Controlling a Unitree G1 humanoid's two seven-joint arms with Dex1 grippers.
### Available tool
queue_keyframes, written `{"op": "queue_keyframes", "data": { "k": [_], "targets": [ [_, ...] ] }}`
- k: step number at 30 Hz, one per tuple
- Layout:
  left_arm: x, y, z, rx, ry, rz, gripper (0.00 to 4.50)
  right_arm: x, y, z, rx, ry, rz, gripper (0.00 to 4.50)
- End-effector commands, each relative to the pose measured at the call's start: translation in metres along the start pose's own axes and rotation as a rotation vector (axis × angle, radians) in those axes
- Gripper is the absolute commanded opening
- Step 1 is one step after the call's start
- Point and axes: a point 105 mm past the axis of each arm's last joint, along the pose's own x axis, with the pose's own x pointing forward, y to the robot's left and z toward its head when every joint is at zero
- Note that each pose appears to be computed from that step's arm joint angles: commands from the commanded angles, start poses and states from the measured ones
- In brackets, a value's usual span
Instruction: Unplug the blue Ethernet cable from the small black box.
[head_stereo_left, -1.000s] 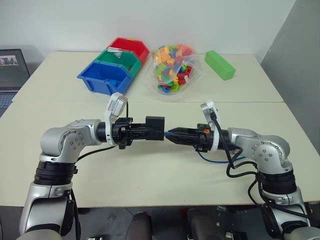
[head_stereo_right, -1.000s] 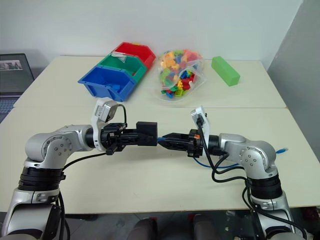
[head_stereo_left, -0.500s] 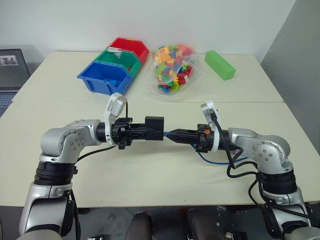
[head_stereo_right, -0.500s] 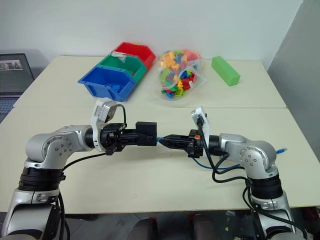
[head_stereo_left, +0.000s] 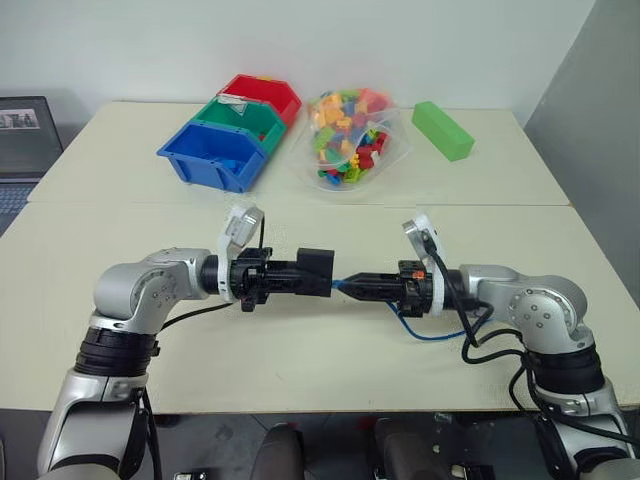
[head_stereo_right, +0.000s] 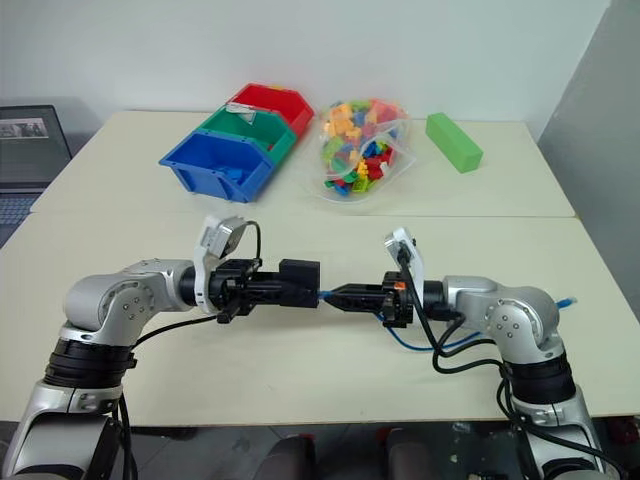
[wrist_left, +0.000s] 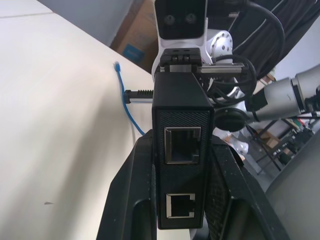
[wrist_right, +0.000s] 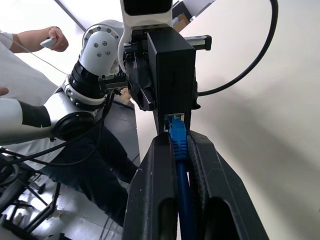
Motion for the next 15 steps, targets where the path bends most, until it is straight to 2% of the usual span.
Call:
{"op": "queue_keyframes", "data": {
  "k": [1, 6, 10, 12, 15],
  "targets": [
    [-0.034, 0.011, 0.010, 0.048, -0.012, 0.162, 0.79, -0.033, -0.011, 0.006, -0.013, -0.026, -0.120, 0.03],
    [-0.035, 0.014, 0.011, 0.044, -0.031, 0.185, 0.79, -0.037, -0.008, 0.015, -0.045, -0.072, -0.138, 0.03],
    [-0.026, 0.007, 0.009, 0.051, -0.021, 0.143, 0.79, -0.028, 0.007, 0.024, -0.074, -0.113, -0.073, 0.03],
    [-0.019, 0.004, 0.006, 0.051, -0.008, 0.108, 0.79, -0.022, 0.014, 0.027, -0.084, -0.136, -0.038, 0.73],
    [-0.013, 0.000, 0.005, 0.055, -0.003, 0.074, 0.79, -0.017, 0.020, 0.030, -0.080, -0.166, -0.012, 0.73]
  ]
}}
